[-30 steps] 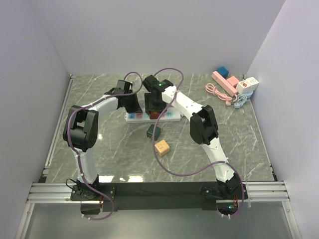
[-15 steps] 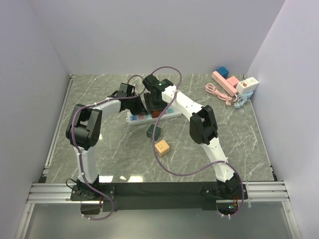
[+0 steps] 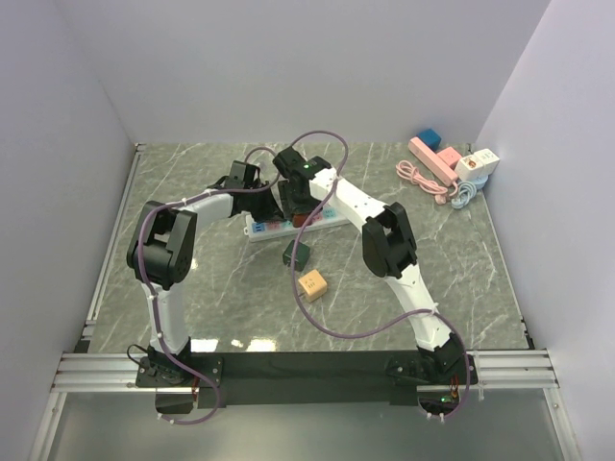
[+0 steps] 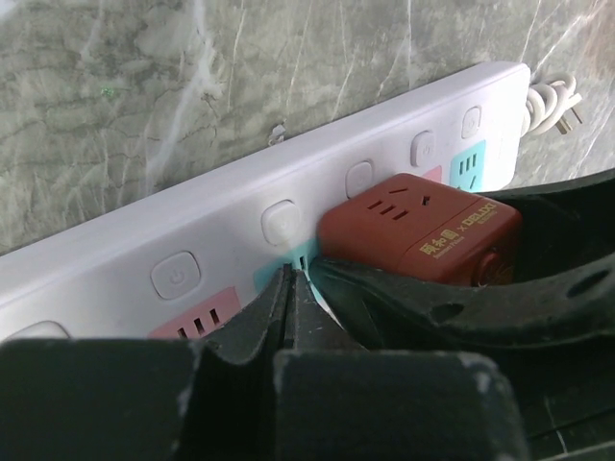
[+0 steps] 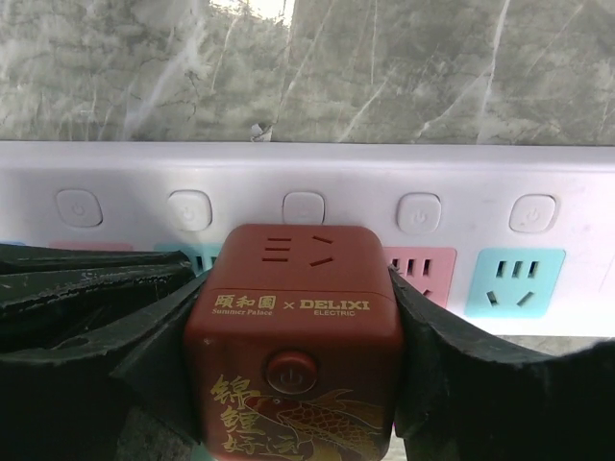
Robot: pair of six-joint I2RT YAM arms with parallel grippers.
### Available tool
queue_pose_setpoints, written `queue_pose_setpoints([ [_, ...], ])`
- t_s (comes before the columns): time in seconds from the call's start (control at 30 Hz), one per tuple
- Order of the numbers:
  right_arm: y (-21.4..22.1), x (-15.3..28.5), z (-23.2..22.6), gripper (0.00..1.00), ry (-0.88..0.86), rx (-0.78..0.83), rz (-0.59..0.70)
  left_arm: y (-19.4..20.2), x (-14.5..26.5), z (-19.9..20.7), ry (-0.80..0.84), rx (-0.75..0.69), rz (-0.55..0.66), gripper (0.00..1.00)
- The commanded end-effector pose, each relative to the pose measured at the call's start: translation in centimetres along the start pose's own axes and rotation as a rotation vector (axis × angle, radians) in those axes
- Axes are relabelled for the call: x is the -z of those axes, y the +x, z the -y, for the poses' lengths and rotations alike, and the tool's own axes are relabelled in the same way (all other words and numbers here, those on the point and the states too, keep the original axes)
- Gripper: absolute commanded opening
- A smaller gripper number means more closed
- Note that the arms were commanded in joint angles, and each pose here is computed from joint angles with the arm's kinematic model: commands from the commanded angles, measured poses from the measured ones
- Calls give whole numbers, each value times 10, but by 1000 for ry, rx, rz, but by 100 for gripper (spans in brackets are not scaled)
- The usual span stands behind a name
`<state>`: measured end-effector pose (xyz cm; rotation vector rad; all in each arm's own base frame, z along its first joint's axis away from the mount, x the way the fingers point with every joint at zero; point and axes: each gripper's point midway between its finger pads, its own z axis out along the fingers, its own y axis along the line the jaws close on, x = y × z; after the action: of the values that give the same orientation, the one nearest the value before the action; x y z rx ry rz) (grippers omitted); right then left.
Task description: Pull the plug off the socket
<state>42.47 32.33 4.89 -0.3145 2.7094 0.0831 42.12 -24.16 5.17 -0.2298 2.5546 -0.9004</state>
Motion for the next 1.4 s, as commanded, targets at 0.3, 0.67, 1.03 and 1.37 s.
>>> queue_pose_setpoints([
  [0.3, -41, 112, 6, 0, -64, -84, 187, 54, -19, -75, -279, 61, -104, 0],
  [0.67, -18, 133, 35, 0, -11, -144, 123, 67, -29, -97, -334, 82, -125, 0],
  [1.03, 130, 130, 45, 0, -169, -181, -71, 28, -28, -57, -235, 33, -63, 0],
  [1.37, 179, 98, 24, 2, -273, -197, -203, -10, -6, -9, -133, -1, 25, 0],
])
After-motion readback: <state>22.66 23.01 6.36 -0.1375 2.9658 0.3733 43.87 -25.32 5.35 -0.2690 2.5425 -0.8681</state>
